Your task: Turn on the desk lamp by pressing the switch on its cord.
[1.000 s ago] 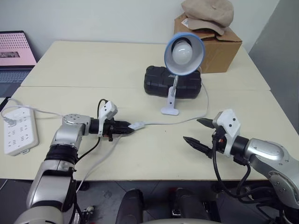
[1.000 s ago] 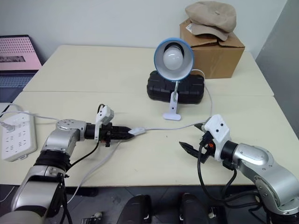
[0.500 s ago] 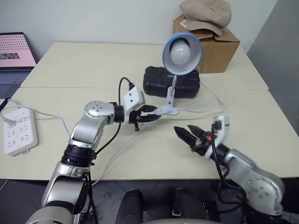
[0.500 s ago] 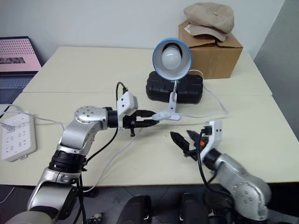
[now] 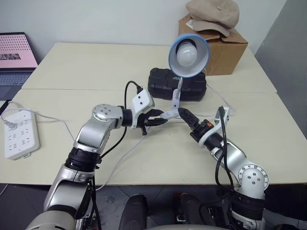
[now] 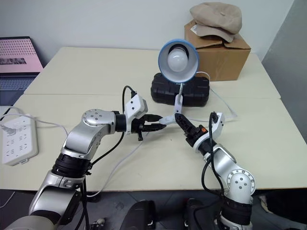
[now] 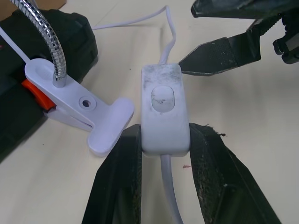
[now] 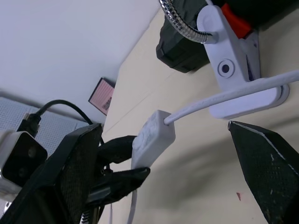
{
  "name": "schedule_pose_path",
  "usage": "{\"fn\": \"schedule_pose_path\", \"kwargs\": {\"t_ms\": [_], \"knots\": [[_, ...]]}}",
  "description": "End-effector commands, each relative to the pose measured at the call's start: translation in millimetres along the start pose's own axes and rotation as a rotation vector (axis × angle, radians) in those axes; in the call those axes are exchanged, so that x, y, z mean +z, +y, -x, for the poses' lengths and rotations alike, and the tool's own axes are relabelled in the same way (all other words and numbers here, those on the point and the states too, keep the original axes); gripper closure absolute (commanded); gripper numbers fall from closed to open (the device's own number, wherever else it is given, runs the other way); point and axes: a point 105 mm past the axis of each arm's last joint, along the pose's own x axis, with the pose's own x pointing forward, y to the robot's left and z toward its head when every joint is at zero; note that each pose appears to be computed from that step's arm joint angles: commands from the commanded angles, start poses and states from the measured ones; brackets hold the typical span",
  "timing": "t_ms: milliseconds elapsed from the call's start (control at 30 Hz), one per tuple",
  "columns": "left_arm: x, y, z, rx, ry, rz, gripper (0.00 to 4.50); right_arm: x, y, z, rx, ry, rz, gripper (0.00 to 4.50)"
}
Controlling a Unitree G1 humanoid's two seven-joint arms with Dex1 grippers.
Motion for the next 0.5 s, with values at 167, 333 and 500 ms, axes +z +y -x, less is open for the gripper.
{"fn": "schedule_pose_path", "kwargs": {"t_ms": [167,333,500], "knots": [[15,1,-4,0.013,-0.021,0.000,3.41,-4,21,-13,0.082,-0.005,-0.119,0.00],[18,3,-6,0.030,-0.018,0.030,3.41,-9,21,-17,0.078,0.012,-0.131,0.00],[23,0,-6,0.031,-0.016,0.031,3.41,-14,21,-20,0.067,0.034,-0.148,0.00]]}}
